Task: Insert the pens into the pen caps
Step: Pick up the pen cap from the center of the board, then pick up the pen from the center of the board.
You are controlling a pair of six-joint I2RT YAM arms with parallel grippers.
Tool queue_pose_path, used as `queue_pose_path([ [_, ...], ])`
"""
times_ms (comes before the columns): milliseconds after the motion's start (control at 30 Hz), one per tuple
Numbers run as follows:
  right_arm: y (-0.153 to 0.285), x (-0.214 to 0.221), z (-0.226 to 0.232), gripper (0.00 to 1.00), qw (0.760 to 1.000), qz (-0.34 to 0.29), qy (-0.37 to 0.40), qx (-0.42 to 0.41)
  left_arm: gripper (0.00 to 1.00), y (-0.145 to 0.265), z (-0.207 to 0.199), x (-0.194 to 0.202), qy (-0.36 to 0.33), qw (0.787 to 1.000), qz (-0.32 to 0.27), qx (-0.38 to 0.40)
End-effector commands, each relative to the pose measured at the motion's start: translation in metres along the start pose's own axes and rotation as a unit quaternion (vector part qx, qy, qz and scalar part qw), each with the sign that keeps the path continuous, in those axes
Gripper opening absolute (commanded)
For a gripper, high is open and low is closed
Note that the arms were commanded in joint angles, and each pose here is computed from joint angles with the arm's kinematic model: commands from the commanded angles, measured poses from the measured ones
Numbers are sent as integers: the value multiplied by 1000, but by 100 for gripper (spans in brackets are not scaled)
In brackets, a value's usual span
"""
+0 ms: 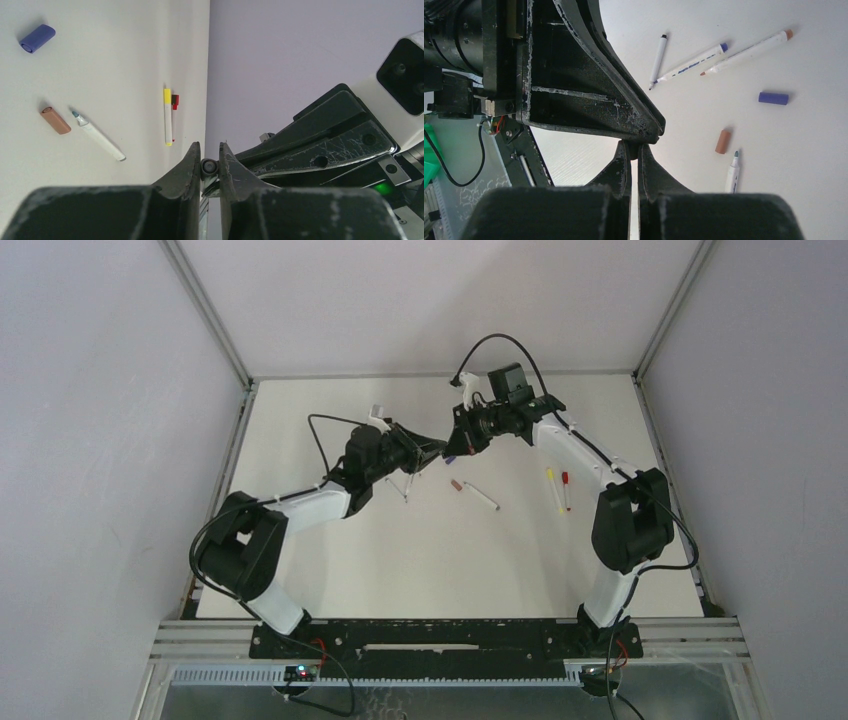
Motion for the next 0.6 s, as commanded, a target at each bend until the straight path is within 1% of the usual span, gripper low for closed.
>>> queue_pose_path([
  [0, -2, -10, 4, 0, 1000, -13, 15, 13, 0, -4, -39, -3, -30, 998, 10, 53],
  [67, -2, -6, 7, 10, 1000, -8, 22, 11, 0, -4, -39, -4, -40, 998, 8, 52],
  [133, 2, -4, 10, 28, 999, -4, 36, 10, 0, -4, -40, -6, -55, 997, 6, 46],
  [200, 9, -1, 13, 43, 999, -2, 53, 7, 0, -2, -42, -10, -76, 996, 1, 43],
  [267, 18, 2, 18, 52, 997, 1, 71, -3, 0, 0, -44, -14, -101, 994, -6, 37],
  [367, 32, 8, 25, 58, 996, 2, 89, -20, 0, 6, -44, -20, -132, 991, -18, 23],
  [567, 66, 14, 36, 59, 991, -13, 119, -57, 0, 29, -45, -36, -205, 977, -51, 0],
])
Point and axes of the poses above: each gripper's point midway between its finger pads, its own y axis back along the fingers, its own z axis along the line the jaws close on, x = y × z, the point moved 2 cm from there along y, back along the fingers, and after that the axes turned 10 degrees about -y, right-handed, at the moved point
